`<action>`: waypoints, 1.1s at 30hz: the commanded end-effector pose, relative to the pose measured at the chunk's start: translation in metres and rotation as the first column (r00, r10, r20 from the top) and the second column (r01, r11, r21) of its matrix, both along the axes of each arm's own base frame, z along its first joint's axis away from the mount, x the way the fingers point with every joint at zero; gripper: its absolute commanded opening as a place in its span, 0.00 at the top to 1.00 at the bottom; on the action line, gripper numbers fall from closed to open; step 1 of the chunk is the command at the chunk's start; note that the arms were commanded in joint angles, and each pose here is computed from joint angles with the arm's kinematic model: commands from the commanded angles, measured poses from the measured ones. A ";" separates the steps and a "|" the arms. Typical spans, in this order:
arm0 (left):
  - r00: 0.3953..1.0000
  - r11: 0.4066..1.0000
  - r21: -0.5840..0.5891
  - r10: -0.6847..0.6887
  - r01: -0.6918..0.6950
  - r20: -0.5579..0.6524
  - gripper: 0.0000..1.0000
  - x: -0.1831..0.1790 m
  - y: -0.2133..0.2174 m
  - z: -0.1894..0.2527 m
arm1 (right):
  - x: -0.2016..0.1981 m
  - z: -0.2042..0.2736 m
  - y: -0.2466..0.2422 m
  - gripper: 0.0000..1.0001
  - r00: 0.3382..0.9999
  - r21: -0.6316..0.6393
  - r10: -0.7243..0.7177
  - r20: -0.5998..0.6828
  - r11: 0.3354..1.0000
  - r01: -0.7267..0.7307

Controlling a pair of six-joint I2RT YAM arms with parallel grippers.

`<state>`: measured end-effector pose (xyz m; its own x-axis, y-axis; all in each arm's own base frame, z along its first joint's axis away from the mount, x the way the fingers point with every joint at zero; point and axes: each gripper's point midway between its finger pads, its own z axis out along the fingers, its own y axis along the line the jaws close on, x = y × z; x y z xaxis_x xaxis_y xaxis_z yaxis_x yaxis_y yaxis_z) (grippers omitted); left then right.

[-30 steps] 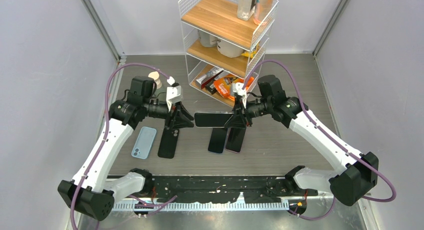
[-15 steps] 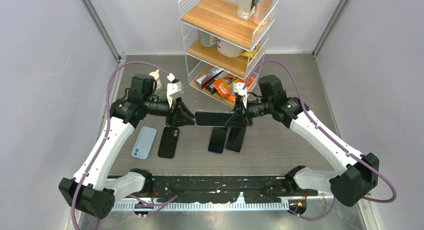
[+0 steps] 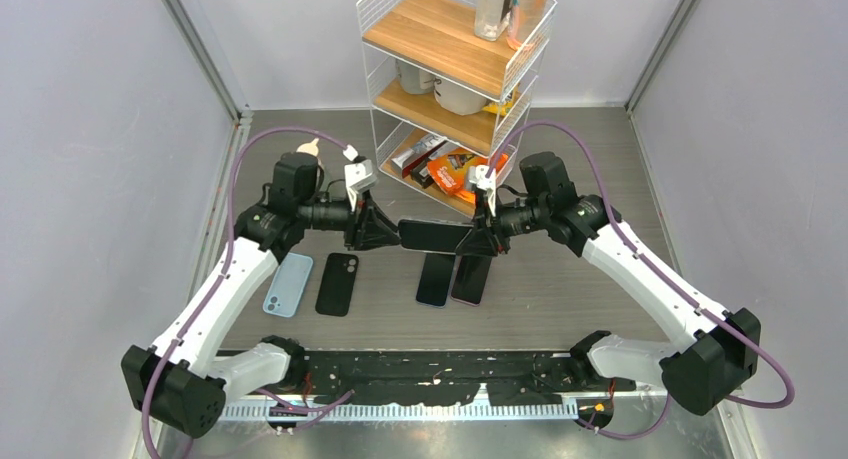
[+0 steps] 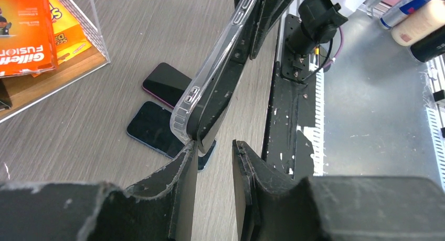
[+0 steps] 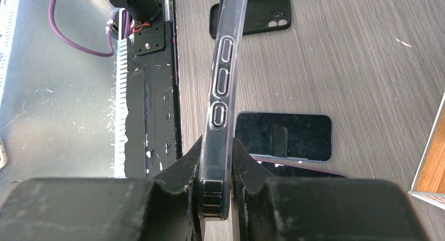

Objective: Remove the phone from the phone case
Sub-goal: Remove the phone case from the phone.

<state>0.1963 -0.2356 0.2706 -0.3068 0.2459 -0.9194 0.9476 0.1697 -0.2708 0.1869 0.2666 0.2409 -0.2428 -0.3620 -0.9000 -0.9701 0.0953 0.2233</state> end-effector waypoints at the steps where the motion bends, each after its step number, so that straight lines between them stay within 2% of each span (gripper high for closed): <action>1: 0.986 0.990 -0.112 -0.071 0.088 0.148 0.67 0.005 -0.028 0.029 | -0.032 0.056 0.021 0.94 0.969 0.186 0.200 0.144 0.956 -0.225; 12: 0.994 0.983 -0.166 -0.058 0.074 0.097 0.67 0.018 -0.043 0.032 | -0.041 0.061 0.022 0.94 0.960 0.211 0.242 0.145 0.940 -0.268; 33: 0.987 0.970 -0.182 -0.160 0.161 0.021 0.68 0.010 -0.074 0.011 | -0.050 0.063 0.024 0.94 0.945 0.233 0.291 0.150 0.919 -0.320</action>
